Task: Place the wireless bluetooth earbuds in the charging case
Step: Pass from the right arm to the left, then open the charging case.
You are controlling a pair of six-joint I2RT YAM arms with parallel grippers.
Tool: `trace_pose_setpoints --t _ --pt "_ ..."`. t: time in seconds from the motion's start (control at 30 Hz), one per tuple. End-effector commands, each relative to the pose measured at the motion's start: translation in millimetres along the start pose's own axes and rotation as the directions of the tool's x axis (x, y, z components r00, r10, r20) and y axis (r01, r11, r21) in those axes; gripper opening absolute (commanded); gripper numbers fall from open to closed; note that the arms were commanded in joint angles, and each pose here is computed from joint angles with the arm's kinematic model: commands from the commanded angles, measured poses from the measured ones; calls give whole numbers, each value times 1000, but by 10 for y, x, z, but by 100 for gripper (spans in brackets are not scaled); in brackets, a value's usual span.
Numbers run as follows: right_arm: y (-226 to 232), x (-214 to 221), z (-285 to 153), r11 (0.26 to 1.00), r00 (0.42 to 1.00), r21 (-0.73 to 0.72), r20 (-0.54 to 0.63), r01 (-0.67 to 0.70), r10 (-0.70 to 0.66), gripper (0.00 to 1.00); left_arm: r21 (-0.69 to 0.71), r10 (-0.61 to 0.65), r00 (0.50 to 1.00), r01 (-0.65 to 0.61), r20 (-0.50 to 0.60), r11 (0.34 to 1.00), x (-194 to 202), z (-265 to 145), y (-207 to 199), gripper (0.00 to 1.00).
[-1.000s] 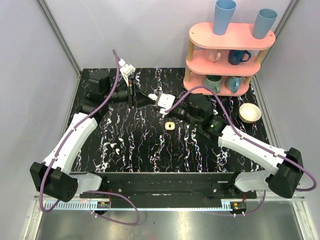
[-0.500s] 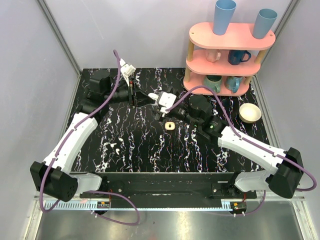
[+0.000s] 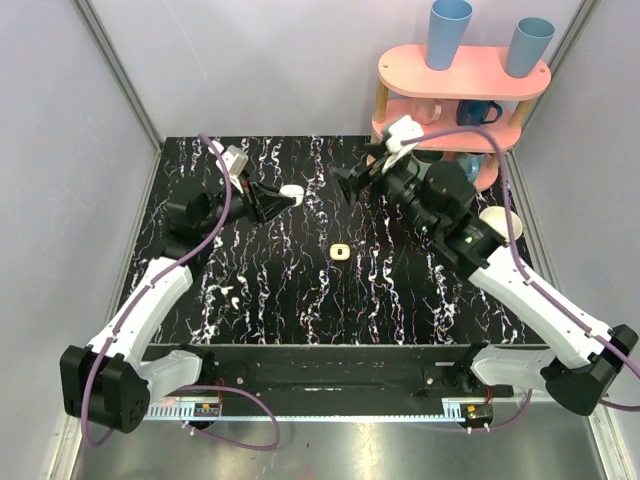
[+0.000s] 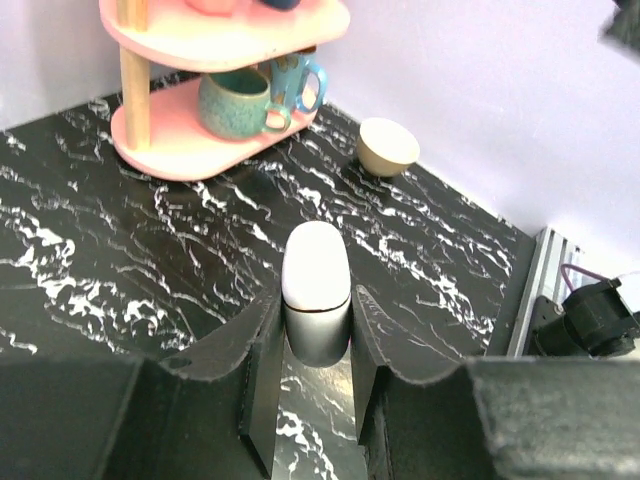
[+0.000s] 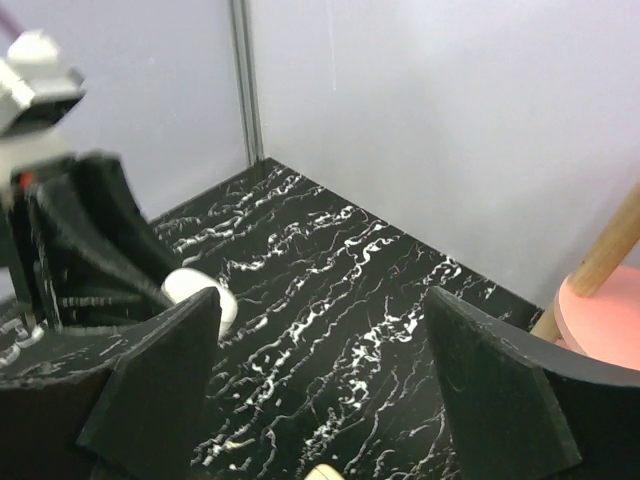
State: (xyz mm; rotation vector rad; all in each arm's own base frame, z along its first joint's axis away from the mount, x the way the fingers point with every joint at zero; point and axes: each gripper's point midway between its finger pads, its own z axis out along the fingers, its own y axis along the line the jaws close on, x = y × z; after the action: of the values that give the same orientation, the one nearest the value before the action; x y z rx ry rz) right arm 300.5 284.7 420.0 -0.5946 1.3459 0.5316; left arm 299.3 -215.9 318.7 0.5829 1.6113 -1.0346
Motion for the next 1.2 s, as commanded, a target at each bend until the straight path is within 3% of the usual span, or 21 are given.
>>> trace_pose_setpoints --t 0.0,0.03,0.1,0.13,0.2,0.27,0.4,0.6,1.17 --pt "16 -70 -33 969 966 -25 -89 -245 242 89 71 134 948 -161 290 984 -464 -75 -239 0" --pt "18 -25 -43 967 962 -24 -115 -254 249 89 89 179 915 -225 361 970 -576 -120 -332 0" --pt "107 -13 -31 954 948 -60 -145 -295 284 87 114 158 898 -223 411 968 -433 -165 -350 0" --pt "140 -11 -37 948 943 -75 -154 -309 296 87 110 211 830 -308 516 945 -588 -271 -472 0" --pt "209 6 -29 926 922 -97 -178 -364 344 84 119 199 799 -319 567 940 -538 -333 -503 0" --pt "318 81 -18 905 899 -125 -231 -407 372 83 157 181 808 -318 560 935 -499 -327 -546 0" --pt "454 239 -16 879 871 -165 -304 -448 387 75 219 217 747 -437 629 872 -474 -418 -770 0" --pt "558 231 -17 860 869 -222 -314 -459 382 71 251 225 755 -459 616 852 -440 -372 -811 0" --pt "507 437 205 869 857 -172 -335 -464 391 67 315 228 750 -505 621 804 -453 -375 -1039 0"
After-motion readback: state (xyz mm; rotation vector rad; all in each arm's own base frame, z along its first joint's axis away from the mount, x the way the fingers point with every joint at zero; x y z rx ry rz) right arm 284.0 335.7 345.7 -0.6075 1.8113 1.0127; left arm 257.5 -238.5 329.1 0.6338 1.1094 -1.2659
